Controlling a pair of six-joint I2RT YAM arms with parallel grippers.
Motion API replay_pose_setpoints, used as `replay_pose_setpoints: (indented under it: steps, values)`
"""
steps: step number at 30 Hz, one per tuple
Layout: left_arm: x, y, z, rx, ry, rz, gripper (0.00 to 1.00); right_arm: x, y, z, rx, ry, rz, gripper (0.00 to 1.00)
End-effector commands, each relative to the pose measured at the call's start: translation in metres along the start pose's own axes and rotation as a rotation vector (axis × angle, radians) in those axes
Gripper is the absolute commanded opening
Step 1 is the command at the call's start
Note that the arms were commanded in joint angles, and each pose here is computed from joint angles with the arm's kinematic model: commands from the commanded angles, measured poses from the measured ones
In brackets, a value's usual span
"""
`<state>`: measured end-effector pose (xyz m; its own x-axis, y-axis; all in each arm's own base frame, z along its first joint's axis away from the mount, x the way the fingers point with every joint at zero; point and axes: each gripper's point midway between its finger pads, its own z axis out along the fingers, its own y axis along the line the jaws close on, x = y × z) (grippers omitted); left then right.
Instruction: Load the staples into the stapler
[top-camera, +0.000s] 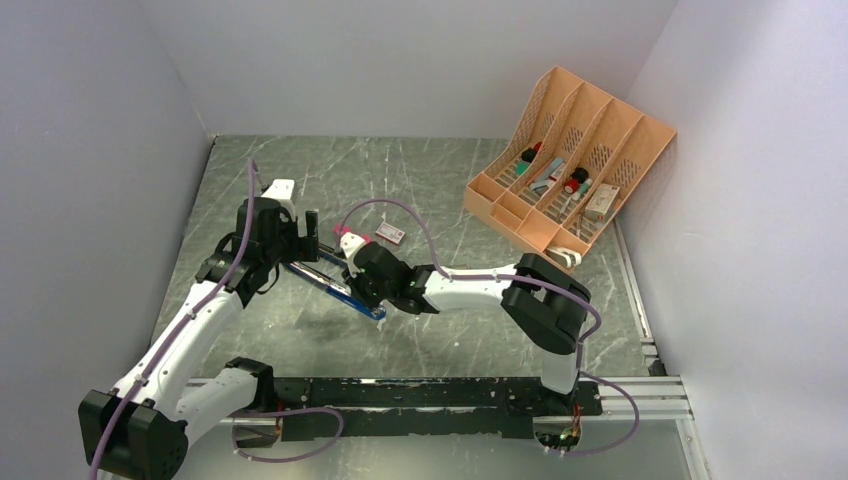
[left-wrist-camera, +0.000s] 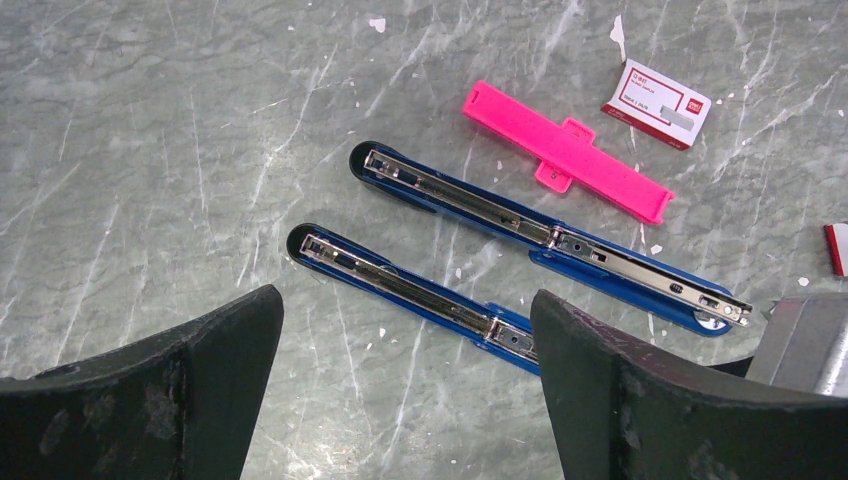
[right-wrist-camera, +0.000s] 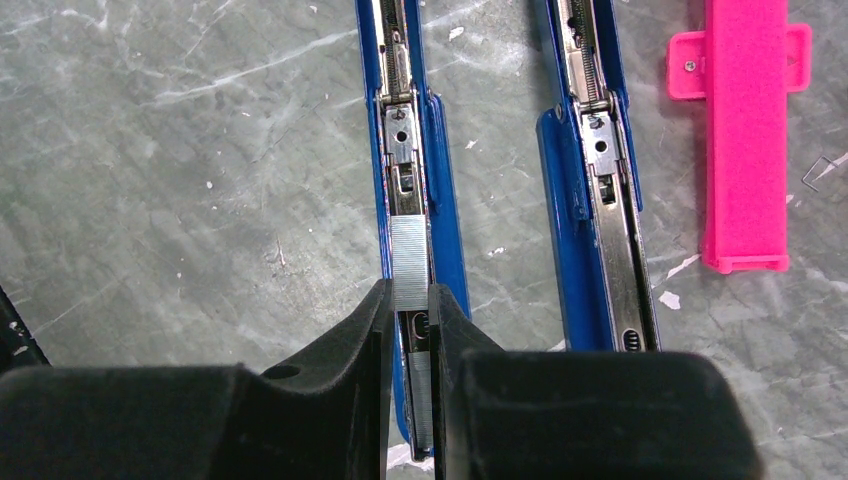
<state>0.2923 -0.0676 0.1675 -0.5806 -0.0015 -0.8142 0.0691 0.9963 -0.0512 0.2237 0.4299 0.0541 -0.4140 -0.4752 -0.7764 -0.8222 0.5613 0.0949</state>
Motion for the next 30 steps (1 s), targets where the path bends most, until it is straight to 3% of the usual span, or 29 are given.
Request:
replay_pose_setpoints:
  steps: [1, 30]
  values:
    - [-0.0052, -0.005, -0.0021, 0.027, -0.028, 0.005, 0.98, 0.0017, 0.0026, 0.0025, -0.009, 0.022, -0.027, 0.0]
    - [-0.006, -0.0056, -0.0026, 0.031, -0.031, 0.004, 0.98, 0.0059, 0.0065, 0.0032, -0.043, 0.05, -0.063, 0.02]
